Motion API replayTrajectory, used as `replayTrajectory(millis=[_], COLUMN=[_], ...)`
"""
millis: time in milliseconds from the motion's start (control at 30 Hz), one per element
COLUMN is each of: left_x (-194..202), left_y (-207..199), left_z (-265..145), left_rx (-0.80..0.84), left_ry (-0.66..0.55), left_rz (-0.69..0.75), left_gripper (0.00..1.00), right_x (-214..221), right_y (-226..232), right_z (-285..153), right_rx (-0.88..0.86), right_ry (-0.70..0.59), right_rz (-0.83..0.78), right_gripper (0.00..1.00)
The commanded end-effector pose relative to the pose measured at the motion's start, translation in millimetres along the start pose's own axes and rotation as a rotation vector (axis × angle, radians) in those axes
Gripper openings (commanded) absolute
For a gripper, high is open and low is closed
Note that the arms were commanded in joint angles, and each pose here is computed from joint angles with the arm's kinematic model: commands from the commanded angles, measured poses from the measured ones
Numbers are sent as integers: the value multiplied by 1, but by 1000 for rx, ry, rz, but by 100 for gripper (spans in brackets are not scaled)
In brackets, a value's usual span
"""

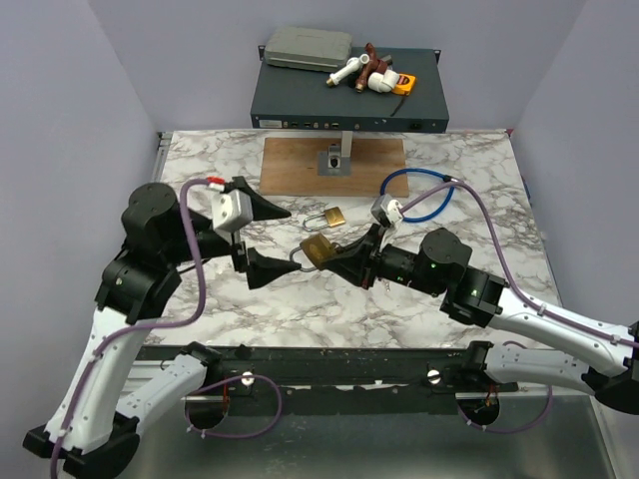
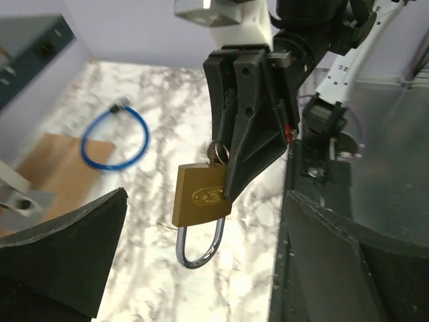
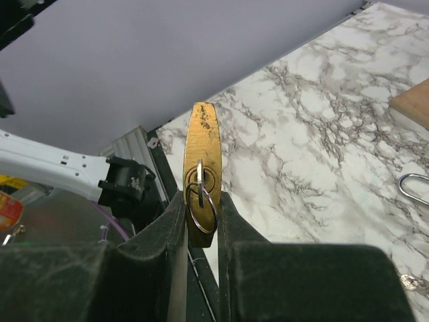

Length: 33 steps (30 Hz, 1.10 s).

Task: Unlock with the key

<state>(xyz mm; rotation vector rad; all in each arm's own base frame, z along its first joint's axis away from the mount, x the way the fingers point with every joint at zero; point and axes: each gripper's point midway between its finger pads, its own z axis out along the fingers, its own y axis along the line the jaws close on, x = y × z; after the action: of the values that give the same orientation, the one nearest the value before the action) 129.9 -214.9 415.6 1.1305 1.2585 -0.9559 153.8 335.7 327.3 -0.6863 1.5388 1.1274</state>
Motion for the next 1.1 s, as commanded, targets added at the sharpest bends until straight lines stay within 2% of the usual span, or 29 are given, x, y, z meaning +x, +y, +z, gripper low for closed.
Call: replayTrajectory(millis=[0,333,500,700,833,900,1000,1067], left_x=[15,35,38,42,47,48,49,48], left_y=[-17,-23,-23,-21,-25,-27,-28,-29], left_z=[3,5,6,6,4,2,2,1], left_rx=[217,274,286,286,299,308,310,310], left_ry=[48,61,61,73,85,88,90,87], left_rz=[-219,-244,-243,-226,-225,-215,-210,-207], left_gripper=[99,98,83,74,56,39,20,16], right_x=[-43,-55,-57,-60,-65,-65,-64,-63], right_y=[31,42,49,59,61,62,63,65], right_z=[-3,3,11,21,22,22,21,21], right_rx=[-130,-183,-227,-286,-295,-299,-309,-319], right_ry=[-75,-68,-58,-51,-68,-71,-66,-64], right_rz=[-53,-107,-127,-143,-152,-154,-157,-158], right_gripper=[1,1,1,1,1,1,1,1])
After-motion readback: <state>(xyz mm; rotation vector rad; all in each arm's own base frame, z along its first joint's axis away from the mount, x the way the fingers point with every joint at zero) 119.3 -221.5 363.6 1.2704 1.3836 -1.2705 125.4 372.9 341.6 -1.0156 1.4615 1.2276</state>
